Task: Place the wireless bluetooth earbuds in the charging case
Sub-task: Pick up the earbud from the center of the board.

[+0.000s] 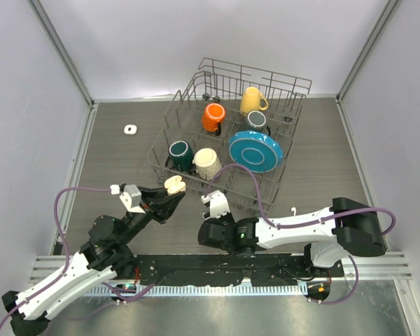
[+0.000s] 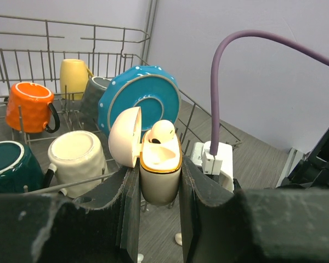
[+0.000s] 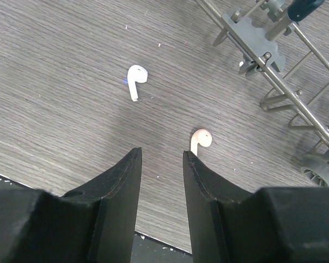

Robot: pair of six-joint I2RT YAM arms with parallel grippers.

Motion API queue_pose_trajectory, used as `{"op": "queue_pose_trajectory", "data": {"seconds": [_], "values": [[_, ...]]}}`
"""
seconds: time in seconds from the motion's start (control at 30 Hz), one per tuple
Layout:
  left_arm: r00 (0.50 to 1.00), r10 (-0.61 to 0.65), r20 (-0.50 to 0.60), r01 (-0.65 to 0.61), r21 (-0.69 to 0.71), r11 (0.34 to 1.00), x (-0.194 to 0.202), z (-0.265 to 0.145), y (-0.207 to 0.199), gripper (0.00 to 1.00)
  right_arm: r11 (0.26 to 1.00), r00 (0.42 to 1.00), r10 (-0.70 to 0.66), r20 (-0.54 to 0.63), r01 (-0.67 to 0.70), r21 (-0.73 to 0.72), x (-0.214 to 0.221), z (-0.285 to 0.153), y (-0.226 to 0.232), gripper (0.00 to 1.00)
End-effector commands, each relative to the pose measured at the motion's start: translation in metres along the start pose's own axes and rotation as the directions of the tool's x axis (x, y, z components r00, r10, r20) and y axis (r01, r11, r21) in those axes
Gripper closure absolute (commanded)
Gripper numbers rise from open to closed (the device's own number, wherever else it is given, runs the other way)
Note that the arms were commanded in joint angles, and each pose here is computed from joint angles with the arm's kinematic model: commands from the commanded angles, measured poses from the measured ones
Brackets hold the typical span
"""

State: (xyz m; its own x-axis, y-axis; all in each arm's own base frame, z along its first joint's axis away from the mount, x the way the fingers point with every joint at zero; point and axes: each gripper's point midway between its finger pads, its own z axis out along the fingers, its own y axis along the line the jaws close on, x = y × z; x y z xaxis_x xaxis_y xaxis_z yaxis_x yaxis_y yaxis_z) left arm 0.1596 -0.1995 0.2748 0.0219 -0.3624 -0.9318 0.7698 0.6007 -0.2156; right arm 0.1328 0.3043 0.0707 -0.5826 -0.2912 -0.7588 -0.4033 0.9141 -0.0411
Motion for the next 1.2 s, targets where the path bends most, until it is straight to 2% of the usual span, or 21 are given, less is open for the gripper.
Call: {"op": "queue_pose_trajectory", "data": {"seconds": [0.0,0.33,0.6,0.83,1.17], "values": [[0.998,-0.003,0.058,0.002,0.008,1.0,-0.017,0.003,-0.003,1.0,0.999,0.999,0.023,0.046,-0.025,0.037,-0.013,-0.004,-0.006,0.58],[0.998,-0.006,0.06,0.005,0.013,1.0,-0.017,0.004,-0.004,1.0,0.994,1.0,0.028,-0.014,-0.026,0.106,0.018,0.011,-0.019,0.58],[0.998,-0.007,0.06,0.006,0.016,1.0,-0.018,0.005,-0.005,1.0,0.991,1.0,0.013,-0.013,-0.011,0.136,0.024,0.021,-0.025,0.52],[0.998,-0.009,0.055,0.008,0.018,1.0,-0.016,0.004,-0.005,1.0,0.991,0.998,0.066,-0.002,-0.065,0.116,0.02,0.029,-0.029,0.48],[0.998,-0.01,0.055,0.01,0.008,1.0,-0.015,0.003,-0.003,1.0,0.992,0.994,0.104,-0.032,-0.101,0.079,0.029,0.037,-0.03,0.49]]}}
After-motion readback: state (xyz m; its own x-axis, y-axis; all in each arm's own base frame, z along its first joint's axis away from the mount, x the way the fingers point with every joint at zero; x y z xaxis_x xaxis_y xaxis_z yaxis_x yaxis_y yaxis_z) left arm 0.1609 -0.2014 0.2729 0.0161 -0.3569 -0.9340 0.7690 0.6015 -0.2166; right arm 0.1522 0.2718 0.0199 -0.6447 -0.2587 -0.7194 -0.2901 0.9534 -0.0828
